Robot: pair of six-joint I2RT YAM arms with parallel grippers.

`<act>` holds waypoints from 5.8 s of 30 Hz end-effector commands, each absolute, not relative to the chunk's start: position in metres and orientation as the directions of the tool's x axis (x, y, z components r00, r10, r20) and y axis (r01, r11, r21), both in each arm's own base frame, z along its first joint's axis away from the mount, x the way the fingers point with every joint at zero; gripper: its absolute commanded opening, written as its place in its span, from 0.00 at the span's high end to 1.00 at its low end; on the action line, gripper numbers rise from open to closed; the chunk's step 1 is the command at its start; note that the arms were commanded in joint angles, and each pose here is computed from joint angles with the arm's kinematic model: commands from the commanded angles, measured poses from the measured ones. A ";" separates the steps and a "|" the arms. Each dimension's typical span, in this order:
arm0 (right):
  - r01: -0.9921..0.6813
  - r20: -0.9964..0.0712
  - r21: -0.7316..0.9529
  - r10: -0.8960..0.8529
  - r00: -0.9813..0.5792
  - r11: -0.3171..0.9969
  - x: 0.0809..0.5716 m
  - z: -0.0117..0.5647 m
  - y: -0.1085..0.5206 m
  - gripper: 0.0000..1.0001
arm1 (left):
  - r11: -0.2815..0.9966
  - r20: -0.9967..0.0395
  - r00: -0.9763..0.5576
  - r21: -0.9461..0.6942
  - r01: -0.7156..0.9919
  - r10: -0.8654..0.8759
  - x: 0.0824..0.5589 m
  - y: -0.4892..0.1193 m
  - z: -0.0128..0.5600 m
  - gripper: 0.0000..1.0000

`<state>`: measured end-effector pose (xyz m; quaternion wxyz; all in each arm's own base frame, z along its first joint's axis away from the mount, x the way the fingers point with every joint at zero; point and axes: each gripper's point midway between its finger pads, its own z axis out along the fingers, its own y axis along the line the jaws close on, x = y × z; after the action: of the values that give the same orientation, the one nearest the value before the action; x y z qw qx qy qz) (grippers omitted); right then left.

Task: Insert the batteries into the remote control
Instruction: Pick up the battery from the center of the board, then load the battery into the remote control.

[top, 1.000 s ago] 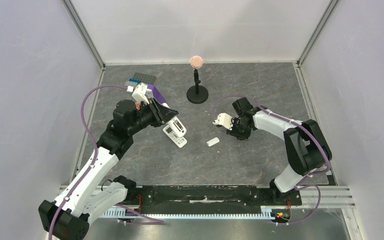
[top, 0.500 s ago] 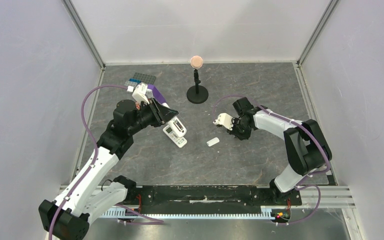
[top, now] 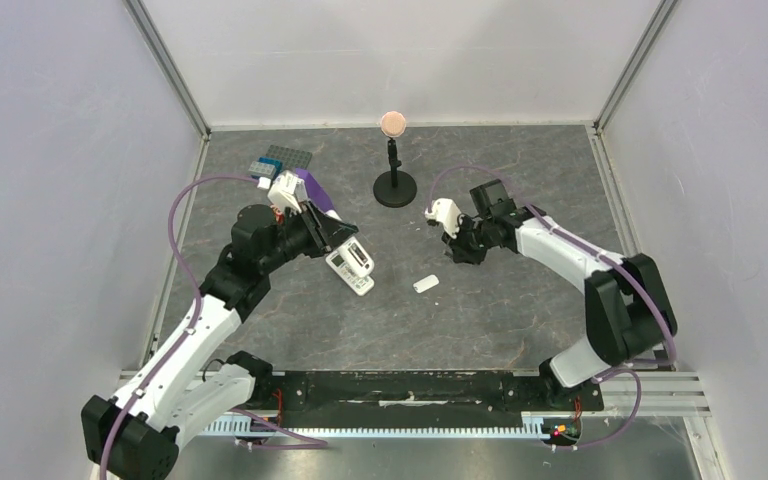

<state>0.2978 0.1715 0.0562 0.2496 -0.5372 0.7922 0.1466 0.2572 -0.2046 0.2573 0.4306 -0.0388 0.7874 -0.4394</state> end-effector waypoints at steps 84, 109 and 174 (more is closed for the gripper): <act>-0.472 -0.448 0.419 -0.275 -0.851 0.776 0.185 0.145 0.219 0.92 | 0.088 -0.406 -0.879 -0.914 0.397 -0.250 0.248 -0.403 0.168 0.98; -0.404 -0.618 0.415 -0.073 -0.783 0.815 0.210 0.209 0.211 0.51 | 0.036 -0.338 -0.898 -0.939 0.342 -0.281 0.247 -0.401 0.187 0.98; -0.712 -0.924 0.279 -0.022 -0.381 0.645 0.217 0.305 0.226 0.59 | 0.198 -0.286 -0.873 -0.954 0.223 -0.395 0.246 -0.382 0.262 0.98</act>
<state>0.2248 0.2215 0.2897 0.4886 -0.2067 0.7796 0.3328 0.2446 -0.3825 0.2441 0.2132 -0.0843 0.7425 -0.6295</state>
